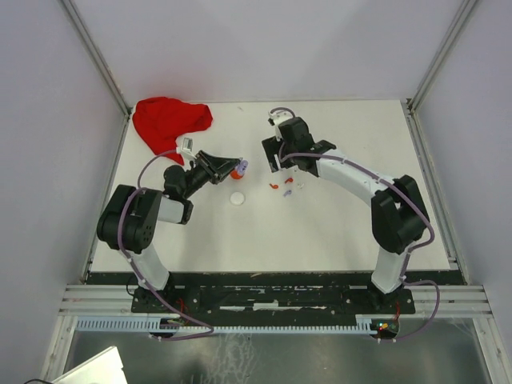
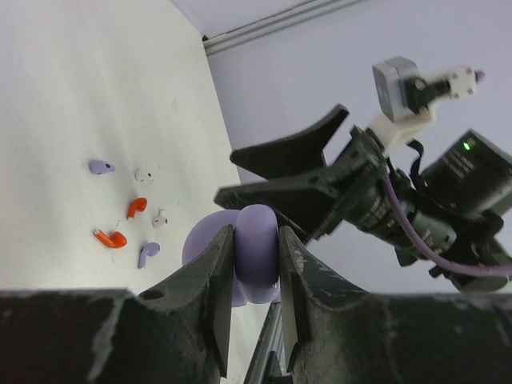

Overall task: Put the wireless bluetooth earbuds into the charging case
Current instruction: Open the charging case, then pick up the earbud from the center of the board.

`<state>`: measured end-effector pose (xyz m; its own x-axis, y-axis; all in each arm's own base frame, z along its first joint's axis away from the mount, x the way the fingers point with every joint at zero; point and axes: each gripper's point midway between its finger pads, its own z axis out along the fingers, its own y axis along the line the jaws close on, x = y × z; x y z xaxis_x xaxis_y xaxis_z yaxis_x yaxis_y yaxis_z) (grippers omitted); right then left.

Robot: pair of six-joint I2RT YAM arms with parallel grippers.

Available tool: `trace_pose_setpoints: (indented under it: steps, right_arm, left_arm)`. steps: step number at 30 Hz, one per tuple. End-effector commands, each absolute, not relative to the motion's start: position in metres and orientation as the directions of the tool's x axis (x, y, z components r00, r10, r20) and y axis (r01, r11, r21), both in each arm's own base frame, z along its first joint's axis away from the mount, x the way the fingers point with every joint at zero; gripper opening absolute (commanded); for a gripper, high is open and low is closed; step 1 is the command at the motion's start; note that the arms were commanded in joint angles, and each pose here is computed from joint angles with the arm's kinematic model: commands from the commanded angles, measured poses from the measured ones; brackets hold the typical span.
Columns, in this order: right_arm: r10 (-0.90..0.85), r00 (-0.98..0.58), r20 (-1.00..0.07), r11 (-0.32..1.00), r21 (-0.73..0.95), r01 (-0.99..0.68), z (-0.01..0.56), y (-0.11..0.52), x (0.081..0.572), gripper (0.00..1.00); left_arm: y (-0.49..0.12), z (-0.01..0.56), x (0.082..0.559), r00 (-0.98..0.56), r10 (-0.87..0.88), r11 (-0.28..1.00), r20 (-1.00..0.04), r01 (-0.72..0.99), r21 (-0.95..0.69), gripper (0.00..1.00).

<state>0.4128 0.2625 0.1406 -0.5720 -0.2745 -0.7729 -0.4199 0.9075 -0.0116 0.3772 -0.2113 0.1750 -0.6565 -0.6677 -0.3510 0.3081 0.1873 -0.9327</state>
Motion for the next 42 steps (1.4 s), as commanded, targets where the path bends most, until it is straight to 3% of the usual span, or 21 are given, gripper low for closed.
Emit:
trace_pose_setpoints:
  steps: [1, 7, 18, 42]
  right_arm:
    - [-0.396, -0.631, -0.667, 0.890, -0.111, -0.442, 0.118, 0.254, 0.429, 0.81]
    - [-0.489, -0.665, -0.564, 0.836, -0.086, -0.542, 0.095, 0.261, 0.442, 0.72]
    - [-0.561, -0.653, -0.509, 0.790, -0.093, -0.607, 0.073, 0.268, 0.454, 0.61]
    - [-0.581, -0.638, -0.505, 0.769, -0.084, -0.634, 0.048, 0.281, 0.474, 0.54]
  left_arm:
    - [-0.210, 0.198, 0.368, -0.638, -0.685, 0.138, -0.353, 0.361, -0.922, 0.03]
    - [-0.211, 0.191, 0.361, -0.654, -0.670, 0.142, -0.350, 0.351, -0.926, 0.03]
    - [-0.213, 0.182, 0.360, -0.677, -0.659, 0.123, -0.328, 0.333, -0.935, 0.03]
    - [-0.213, 0.179, 0.359, -0.680, -0.661, 0.120, -0.318, 0.322, -0.939, 0.03]
